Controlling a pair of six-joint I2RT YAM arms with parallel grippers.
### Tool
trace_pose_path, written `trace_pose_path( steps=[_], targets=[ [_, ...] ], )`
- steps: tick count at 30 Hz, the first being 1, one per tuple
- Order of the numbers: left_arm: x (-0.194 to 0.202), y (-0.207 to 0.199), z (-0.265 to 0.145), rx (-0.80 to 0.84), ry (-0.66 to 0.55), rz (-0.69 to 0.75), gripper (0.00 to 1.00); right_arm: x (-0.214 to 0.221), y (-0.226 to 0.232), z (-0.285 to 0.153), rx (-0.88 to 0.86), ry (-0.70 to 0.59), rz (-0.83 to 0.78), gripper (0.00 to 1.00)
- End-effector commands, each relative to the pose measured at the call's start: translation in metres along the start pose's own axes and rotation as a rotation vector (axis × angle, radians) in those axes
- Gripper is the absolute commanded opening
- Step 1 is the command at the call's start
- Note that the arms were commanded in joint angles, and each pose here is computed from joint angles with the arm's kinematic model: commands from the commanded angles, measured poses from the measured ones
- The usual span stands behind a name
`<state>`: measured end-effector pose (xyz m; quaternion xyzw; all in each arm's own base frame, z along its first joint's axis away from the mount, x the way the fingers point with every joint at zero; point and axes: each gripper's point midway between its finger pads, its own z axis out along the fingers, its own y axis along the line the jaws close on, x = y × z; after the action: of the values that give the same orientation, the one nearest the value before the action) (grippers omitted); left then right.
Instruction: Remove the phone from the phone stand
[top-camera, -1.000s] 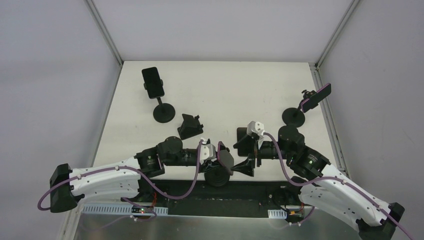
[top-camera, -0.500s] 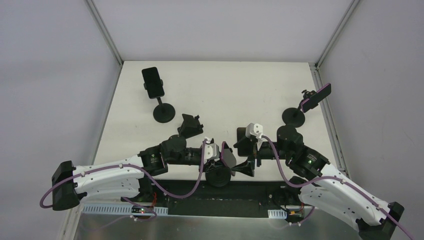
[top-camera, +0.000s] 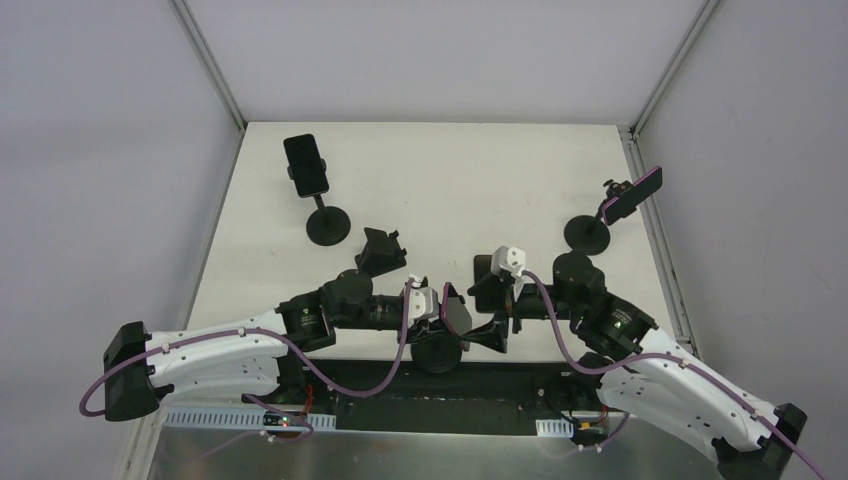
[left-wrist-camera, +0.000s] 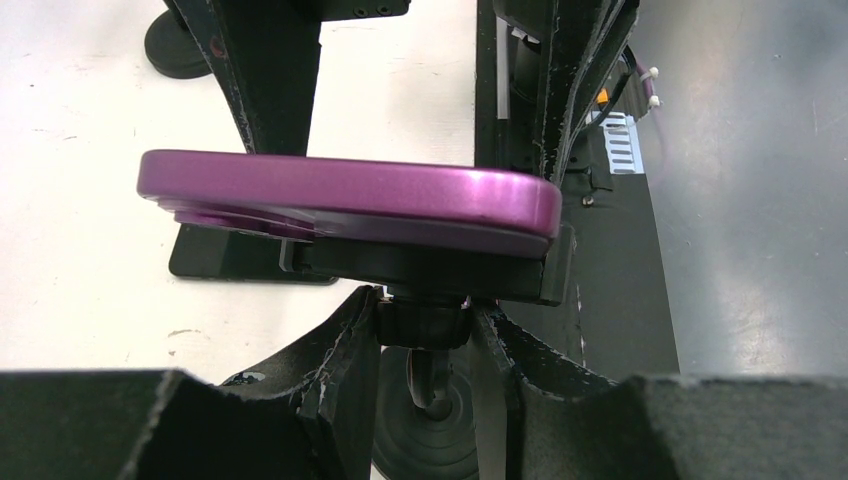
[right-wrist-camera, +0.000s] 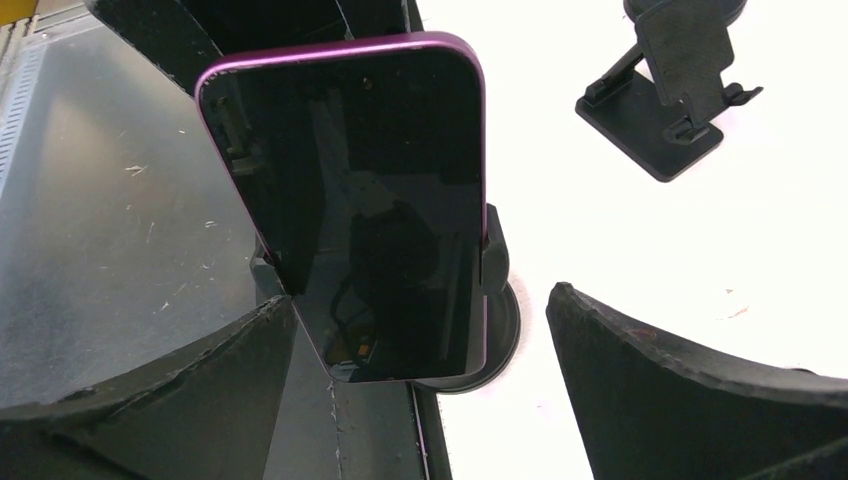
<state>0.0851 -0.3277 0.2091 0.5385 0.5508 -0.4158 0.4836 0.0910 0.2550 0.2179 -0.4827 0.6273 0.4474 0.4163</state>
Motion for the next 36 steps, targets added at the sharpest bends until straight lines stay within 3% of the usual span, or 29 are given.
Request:
trace_pose_path(
  steps=[1, 20, 36],
  targets=[
    [-0.003, 0.0, 0.001, 0.001, -0.006, 0.001, 0.0, -0.006, -0.008, 0.001, 0.042, -0.04, -0.022, 0.99],
    [0.002, 0.008, 0.004, -0.043, 0.016, -0.02, 0.0, 0.015, -0.011, 0.002, 0.068, -0.053, 0.032, 0.99],
    [0.003, 0.012, 0.0, -0.07, 0.012, -0.011, 0.0, 0.018, -0.017, -0.003, 0.106, -0.036, -0.013, 0.99]
  ],
)
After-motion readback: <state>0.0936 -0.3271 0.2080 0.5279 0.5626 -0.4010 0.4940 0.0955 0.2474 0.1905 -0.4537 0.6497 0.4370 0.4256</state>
